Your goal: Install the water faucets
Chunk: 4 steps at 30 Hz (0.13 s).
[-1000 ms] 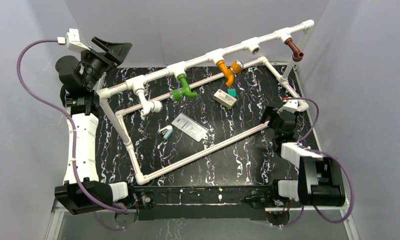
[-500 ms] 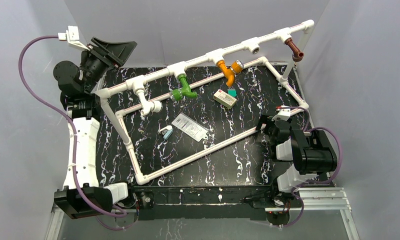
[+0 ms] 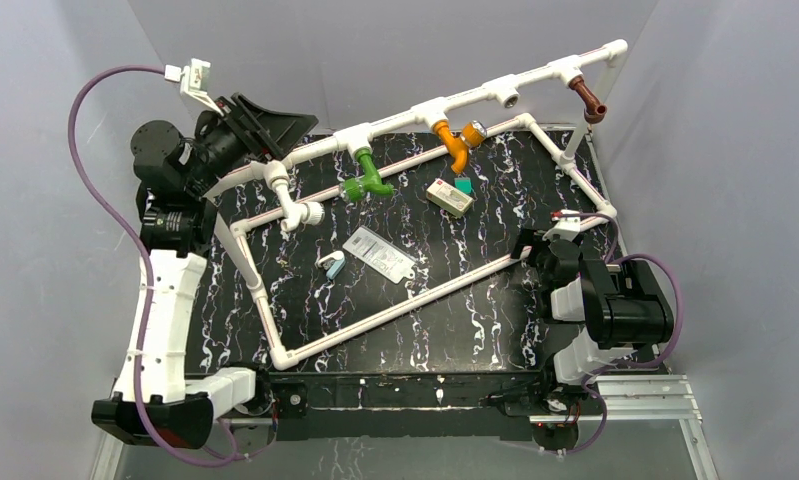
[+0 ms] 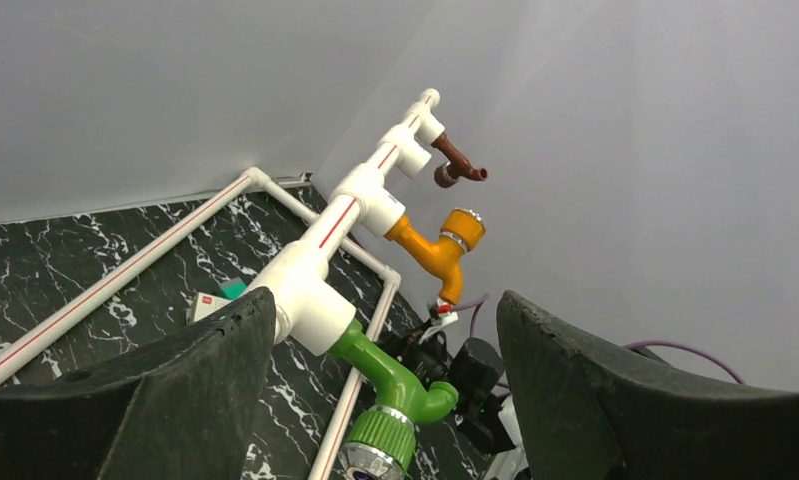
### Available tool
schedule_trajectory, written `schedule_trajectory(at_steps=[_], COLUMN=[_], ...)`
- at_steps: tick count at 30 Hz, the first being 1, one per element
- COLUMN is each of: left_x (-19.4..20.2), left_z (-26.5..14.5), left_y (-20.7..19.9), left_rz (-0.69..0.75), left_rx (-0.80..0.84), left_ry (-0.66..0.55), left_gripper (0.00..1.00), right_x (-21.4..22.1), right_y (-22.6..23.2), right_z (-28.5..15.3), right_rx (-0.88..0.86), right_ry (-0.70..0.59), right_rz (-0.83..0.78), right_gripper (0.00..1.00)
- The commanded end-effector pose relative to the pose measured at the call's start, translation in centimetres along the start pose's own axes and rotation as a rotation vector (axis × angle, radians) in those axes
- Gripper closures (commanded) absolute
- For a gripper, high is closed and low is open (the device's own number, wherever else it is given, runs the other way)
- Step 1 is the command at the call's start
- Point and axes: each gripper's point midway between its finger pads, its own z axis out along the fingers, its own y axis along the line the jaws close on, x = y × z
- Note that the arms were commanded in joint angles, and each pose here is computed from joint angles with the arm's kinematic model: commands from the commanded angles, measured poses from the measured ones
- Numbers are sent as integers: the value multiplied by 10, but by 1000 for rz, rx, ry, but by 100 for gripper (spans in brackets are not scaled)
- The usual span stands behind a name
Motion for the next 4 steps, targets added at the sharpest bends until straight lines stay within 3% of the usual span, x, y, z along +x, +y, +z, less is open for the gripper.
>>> schedule_trajectory(at_steps=[1, 4], left_x=[5, 8], left_z=[-7, -11], left_y=[-21, -19], left_rz=[63, 86], left_rx=[23, -17], left_ry=[56, 79], left_gripper=[21, 21], right_x=[-17, -18], right_y=[3, 3], right_z=[5, 5], right_rx=[-12, -15], right_ry=[-62, -66], right_rz=[-15, -16], right_gripper=[1, 1])
